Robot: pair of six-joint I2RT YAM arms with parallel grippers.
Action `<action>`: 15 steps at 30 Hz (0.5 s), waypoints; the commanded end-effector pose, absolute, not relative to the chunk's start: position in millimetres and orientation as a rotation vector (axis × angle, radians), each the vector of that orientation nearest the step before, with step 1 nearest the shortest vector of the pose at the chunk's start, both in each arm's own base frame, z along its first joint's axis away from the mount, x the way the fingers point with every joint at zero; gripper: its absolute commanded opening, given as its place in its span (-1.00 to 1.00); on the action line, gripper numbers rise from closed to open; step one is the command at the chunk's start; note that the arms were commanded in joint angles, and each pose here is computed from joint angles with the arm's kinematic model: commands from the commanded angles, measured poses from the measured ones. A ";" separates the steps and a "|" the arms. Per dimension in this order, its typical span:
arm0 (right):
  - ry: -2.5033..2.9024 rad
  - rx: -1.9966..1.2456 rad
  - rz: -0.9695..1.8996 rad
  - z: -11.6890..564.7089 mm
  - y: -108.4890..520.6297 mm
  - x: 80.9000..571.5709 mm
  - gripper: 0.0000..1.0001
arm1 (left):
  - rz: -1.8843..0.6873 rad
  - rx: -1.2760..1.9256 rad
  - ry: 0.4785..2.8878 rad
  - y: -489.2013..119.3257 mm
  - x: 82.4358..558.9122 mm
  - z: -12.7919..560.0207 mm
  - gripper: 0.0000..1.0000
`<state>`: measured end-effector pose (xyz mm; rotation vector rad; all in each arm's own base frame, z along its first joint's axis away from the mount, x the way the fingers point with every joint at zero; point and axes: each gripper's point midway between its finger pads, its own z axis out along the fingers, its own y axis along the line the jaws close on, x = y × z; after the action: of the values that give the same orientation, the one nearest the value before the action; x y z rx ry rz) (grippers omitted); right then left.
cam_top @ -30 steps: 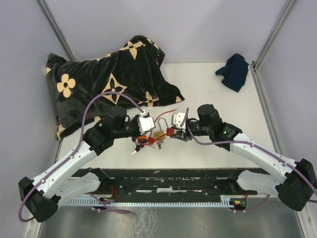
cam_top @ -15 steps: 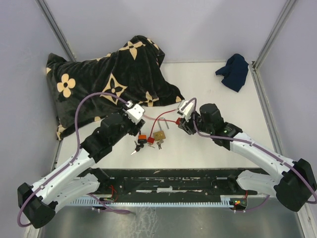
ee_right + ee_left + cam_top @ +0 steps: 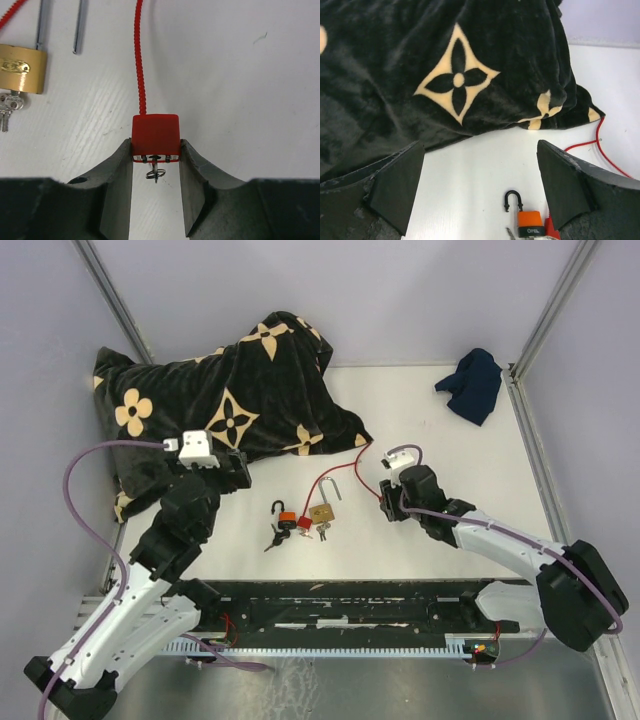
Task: Unlock with the key
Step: Place the lock at the center of the board.
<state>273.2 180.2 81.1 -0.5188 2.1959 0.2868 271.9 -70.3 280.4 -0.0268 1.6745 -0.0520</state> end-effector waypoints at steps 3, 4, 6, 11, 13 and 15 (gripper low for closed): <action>2.209 -0.242 0.322 84.5 176.7 279.9 0.17 | -0.141 -0.325 1.710 -49.6 251.0 285.1 0.98; 2.193 -0.232 0.322 90.9 175.1 279.8 0.32 | -0.153 -0.338 1.725 -49.0 247.1 281.6 0.98; 2.162 -0.207 0.301 107.3 167.9 279.7 0.57 | -0.189 -0.332 1.748 -51.0 239.2 278.6 0.98; 2.101 -0.152 0.234 151.9 140.2 267.2 0.98 | -0.288 -0.304 1.755 -52.7 215.9 280.9 0.98; 2.086 -0.062 0.196 166.8 121.9 258.3 0.98 | -0.324 -0.297 1.735 -50.9 206.4 284.0 0.98; 2.040 0.090 0.137 184.6 96.6 251.8 0.98 | -0.358 -0.299 1.705 -48.2 198.0 287.4 0.98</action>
<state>259.1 142.2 143.2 -0.1672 2.1158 0.2656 215.8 -48.9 268.8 -0.2547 1.7632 -0.2344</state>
